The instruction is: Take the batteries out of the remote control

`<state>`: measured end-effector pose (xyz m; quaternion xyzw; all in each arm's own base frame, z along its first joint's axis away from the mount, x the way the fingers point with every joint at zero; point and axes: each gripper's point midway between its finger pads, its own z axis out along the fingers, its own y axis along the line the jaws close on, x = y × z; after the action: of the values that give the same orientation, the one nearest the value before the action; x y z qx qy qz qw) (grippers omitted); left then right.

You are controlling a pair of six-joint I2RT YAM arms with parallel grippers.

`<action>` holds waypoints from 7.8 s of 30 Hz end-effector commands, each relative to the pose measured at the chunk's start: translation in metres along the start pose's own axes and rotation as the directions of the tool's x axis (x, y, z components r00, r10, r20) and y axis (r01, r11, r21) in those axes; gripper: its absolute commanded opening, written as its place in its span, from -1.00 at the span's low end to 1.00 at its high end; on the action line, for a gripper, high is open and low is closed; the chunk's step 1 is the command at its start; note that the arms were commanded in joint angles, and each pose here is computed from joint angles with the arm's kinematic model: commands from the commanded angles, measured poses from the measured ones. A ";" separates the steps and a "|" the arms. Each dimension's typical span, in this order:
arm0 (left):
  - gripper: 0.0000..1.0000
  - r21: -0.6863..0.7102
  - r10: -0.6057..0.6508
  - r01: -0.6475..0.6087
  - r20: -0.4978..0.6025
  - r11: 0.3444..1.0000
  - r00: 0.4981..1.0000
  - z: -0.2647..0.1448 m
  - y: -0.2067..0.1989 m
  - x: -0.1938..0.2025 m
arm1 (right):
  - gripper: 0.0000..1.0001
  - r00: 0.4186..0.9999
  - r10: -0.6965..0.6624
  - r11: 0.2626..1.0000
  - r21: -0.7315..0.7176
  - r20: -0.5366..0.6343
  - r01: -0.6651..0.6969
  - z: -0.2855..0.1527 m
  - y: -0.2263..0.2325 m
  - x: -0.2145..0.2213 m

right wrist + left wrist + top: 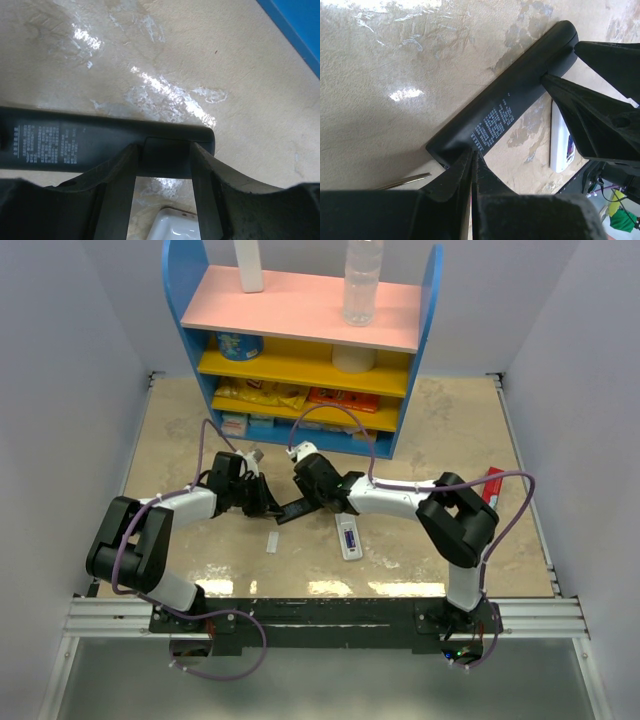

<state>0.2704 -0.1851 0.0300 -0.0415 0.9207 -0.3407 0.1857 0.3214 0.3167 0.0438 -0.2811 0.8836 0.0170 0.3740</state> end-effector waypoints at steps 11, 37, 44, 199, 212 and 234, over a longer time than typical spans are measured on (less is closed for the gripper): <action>-0.82 -0.097 -0.008 0.005 -0.031 0.995 0.999 0.004 0.020 0.009 | -0.05 0.995 -0.068 0.959 0.271 -0.067 0.084 -0.005 -0.027 0.008; -0.77 -0.119 -0.016 0.011 -0.041 0.993 0.999 0.005 0.025 0.011 | -0.05 0.995 -0.101 0.908 0.406 -0.027 0.103 -0.021 -0.035 -0.012; -0.77 -0.123 -0.019 0.014 -0.041 0.992 0.999 0.005 0.026 0.011 | -0.05 0.997 -0.074 0.913 0.402 -0.010 0.071 -0.034 -0.039 -0.014; -1.00 0.401 0.261 -0.456 0.452 0.795 0.853 -0.122 -0.128 -0.018 | -0.15 0.749 0.618 0.723 -0.546 0.238 -0.423 -0.184 0.048 -0.163; -1.00 0.334 0.376 -0.530 0.427 0.780 0.822 -0.109 -0.134 -0.011 | 0.25 0.875 0.447 0.812 -0.494 0.183 -0.312 -0.181 0.017 -0.159; -1.00 0.350 0.429 -0.564 0.393 0.748 0.813 -0.106 -0.136 -0.003 | -0.08 0.887 0.432 0.802 -0.519 0.161 -0.296 -0.158 0.034 -0.173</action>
<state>0.2235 -0.2187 0.1728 0.1724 0.7776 -0.4689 0.3818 0.2890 0.3836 0.2372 -0.1784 0.8491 0.3316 0.3705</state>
